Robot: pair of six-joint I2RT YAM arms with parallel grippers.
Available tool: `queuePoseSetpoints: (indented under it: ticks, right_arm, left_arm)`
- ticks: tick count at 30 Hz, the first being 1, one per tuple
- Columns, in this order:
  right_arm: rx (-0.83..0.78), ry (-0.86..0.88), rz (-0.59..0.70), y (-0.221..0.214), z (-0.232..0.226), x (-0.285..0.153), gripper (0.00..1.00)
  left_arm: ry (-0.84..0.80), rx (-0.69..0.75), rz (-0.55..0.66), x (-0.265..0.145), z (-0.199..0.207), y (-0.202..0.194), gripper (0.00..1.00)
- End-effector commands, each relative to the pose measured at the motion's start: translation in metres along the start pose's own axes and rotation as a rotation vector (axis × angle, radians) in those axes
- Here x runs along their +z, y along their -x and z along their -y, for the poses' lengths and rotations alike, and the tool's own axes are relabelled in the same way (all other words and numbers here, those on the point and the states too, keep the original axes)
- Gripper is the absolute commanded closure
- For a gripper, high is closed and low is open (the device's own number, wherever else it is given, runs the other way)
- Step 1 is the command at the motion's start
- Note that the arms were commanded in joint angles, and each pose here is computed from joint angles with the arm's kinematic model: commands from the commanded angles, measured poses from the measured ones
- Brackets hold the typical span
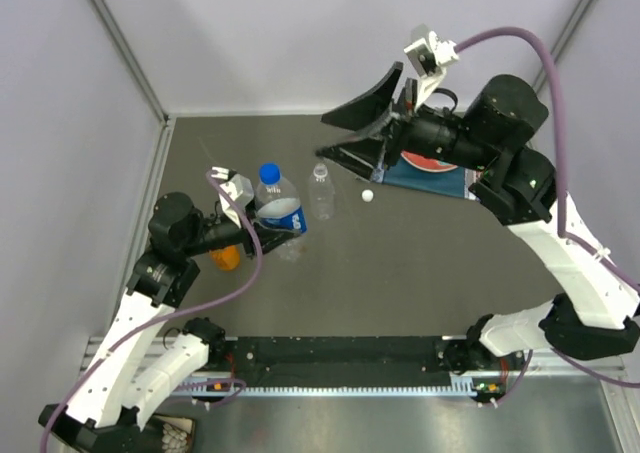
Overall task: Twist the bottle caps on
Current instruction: Screw the bottle cap onto the plastic bottle.
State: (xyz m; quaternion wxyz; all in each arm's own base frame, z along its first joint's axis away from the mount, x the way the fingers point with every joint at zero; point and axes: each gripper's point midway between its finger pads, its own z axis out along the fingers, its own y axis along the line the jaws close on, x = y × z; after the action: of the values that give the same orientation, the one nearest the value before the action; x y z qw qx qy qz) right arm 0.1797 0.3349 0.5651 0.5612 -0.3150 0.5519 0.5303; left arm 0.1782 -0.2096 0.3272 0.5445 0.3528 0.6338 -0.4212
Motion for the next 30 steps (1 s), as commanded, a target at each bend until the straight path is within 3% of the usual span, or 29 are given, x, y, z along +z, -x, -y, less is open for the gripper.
queuePoseSetpoints:
  ticks: [1, 6, 13, 18, 30]
  right_arm:
    - [-0.059, 0.407, -0.091, -0.034, -0.047, 0.002, 0.31]
    - [-0.002, 0.621, -0.182, -0.058, -0.059, 0.006, 0.36]
    - [0.056, 0.756, -0.204, -0.063, -0.064, 0.014, 0.43]
    - [0.105, 0.796, -0.220, -0.065, -0.067, 0.014, 0.50]
    - [0.201, 0.774, -0.266, -0.081, -0.054, 0.029, 0.54]
  left_arm:
    - [-0.480, 0.061, 0.013, -0.016, 0.077, 0.015, 0.95]
    - [-0.603, 0.052, -0.014, -0.027, 0.095, 0.017, 0.93]
    - [-0.612, 0.046, -0.020, -0.026, 0.096, 0.018, 0.93]
    - [-0.571, 0.059, -0.008, -0.022, 0.089, 0.019, 0.94]
    - [-0.533, 0.081, 0.001, -0.019, 0.084, 0.020, 0.94]
